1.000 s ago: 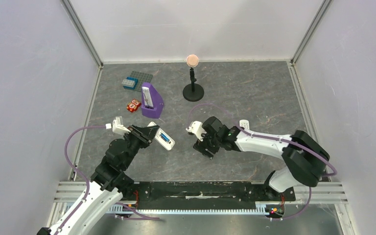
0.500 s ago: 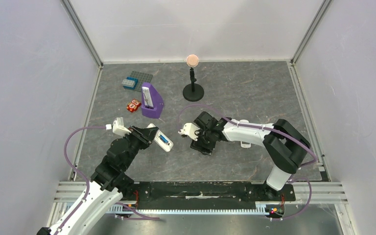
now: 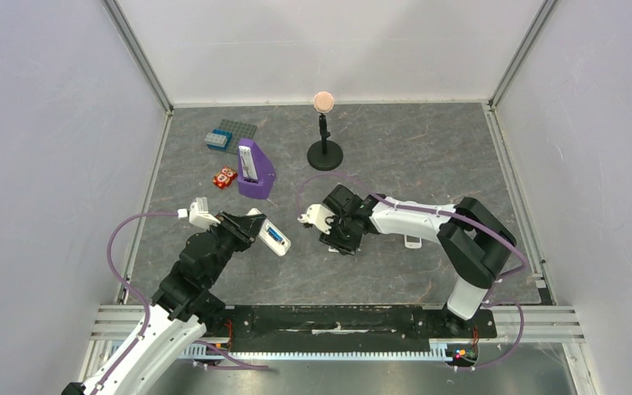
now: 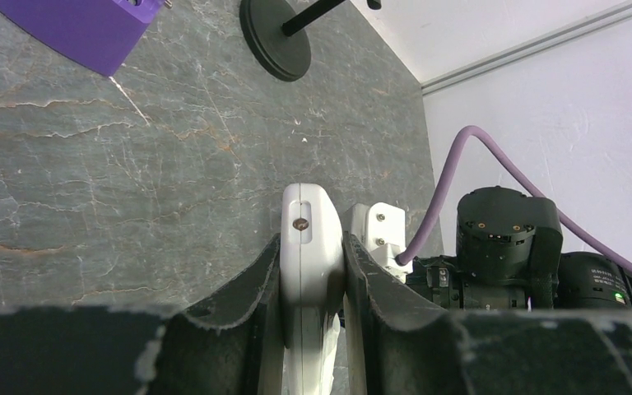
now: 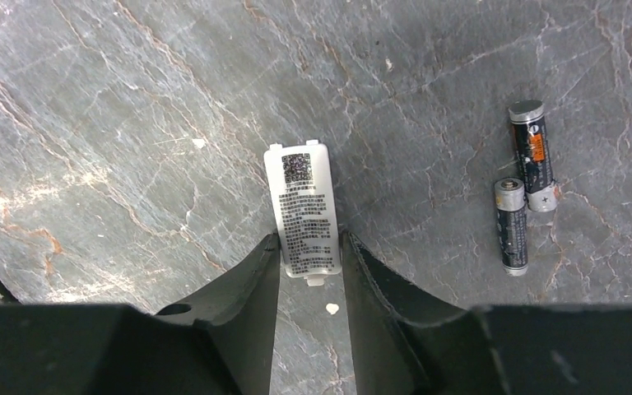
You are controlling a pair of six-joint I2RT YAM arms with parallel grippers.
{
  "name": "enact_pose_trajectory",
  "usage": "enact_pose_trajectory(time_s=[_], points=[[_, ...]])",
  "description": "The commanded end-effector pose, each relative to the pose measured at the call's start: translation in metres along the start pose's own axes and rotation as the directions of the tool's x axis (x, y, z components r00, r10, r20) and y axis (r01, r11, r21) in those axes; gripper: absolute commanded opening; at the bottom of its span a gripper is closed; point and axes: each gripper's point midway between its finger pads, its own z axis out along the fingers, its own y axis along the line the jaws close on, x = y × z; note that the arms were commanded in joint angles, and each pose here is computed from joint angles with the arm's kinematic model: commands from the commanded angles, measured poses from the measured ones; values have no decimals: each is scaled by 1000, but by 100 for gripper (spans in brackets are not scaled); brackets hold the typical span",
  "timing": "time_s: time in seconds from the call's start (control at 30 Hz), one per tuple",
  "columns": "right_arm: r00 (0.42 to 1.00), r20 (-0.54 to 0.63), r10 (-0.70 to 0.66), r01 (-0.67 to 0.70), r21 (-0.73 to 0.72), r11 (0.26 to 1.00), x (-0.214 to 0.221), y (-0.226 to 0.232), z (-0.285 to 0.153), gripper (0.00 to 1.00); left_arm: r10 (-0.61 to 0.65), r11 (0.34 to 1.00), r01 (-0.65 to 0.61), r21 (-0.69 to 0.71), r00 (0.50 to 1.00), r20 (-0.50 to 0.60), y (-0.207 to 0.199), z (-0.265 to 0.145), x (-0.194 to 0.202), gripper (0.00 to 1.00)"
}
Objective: Load the batteries into the remote control
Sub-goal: Pick up the battery cover at the center of the board.
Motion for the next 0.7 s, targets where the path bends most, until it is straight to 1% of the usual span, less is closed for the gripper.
enact_pose_trajectory(time_s=[0.0, 0.13, 0.27, 0.47, 0.6, 0.67], points=[[999, -13, 41, -41, 43, 998, 9, -5, 3, 35, 5, 999, -8, 46, 998, 65, -19, -4, -20, 2], [997, 46, 60, -63, 54, 997, 1, -3, -4, 30, -6, 999, 4, 51, 998, 55, -18, -2, -17, 2], [992, 99, 83, -86, 35, 996, -3, 4, -9, 24, -9, 999, 6, 53, 999, 50, -18, 0, -15, 2], [973, 198, 114, -128, 58, 990, -15, 4, -26, 22, 3, 997, -5, 75, 1000, 22, -20, 4, -7, 2], [954, 273, 127, -146, 51, 988, -25, 7, -43, 23, 37, 987, -35, 160, 999, -10, -27, 8, 5, 2], [940, 315, 134, -154, 38, 987, -33, 10, -52, 23, 47, 965, -44, 257, 999, -3, -41, 8, 8, 2]])
